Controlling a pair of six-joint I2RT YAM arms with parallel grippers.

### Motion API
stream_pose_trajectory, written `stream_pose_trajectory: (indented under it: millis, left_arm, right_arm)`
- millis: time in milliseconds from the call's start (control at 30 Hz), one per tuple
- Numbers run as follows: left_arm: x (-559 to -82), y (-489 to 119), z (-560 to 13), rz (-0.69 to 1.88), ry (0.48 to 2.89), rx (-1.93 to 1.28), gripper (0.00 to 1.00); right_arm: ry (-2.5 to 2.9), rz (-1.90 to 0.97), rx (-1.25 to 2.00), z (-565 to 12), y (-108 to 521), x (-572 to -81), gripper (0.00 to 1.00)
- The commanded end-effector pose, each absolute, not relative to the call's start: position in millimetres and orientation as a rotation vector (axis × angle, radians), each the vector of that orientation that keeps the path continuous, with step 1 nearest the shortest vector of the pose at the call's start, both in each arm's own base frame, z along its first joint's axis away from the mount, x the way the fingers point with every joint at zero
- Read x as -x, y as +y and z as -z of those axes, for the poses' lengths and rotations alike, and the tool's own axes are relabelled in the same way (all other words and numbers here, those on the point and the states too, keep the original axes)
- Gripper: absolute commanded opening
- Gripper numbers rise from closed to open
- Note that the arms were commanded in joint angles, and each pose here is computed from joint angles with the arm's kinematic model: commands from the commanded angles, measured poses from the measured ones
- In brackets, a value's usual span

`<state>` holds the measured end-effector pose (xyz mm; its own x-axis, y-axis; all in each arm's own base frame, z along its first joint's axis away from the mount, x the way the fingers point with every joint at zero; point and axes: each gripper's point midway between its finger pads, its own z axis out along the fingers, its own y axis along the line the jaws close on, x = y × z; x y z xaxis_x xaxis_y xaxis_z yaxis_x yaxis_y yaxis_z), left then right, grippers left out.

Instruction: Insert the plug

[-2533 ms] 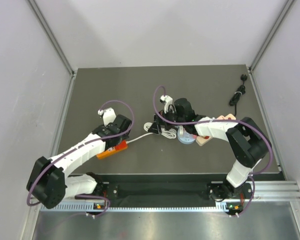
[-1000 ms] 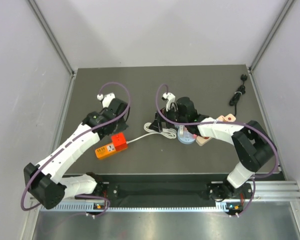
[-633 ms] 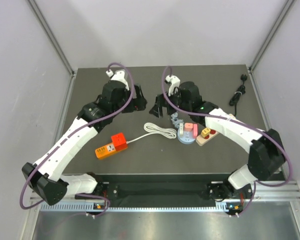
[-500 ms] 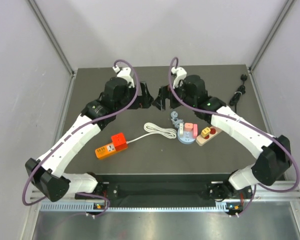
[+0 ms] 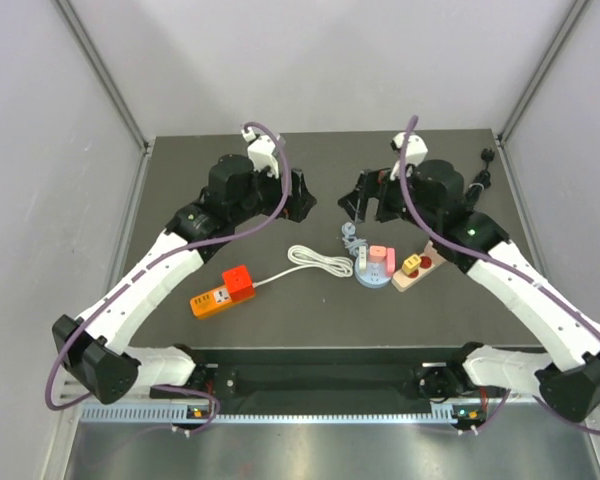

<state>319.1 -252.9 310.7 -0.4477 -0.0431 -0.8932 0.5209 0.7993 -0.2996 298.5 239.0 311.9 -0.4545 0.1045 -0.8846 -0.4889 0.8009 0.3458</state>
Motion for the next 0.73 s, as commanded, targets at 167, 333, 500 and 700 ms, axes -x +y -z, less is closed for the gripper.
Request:
stream_pose_trajectory:
  millis: [167,333,500,700]
  left_arm:
    - [-314,-254,-335,0.702,1.805,-0.417,0.99]
    - [-311,-254,-349,0.749,1.758,-0.374,0.99]
    - [-309,-253,-361,0.768,1.711,-0.359,0.99]
    - [-317,-239,-355,0.678,1.718,-0.307,0.99]
  right_arm:
    - [1.799,-0.612,0.163,-347,196,-295,1.0]
    - [1.788,-0.609,0.138,-351,192,-296,1.0]
    - [1.777,-0.606,0.12,-348,190,-300,1.0]
    - [1.751,-0.662,0.185,-345,201,-295,1.0]
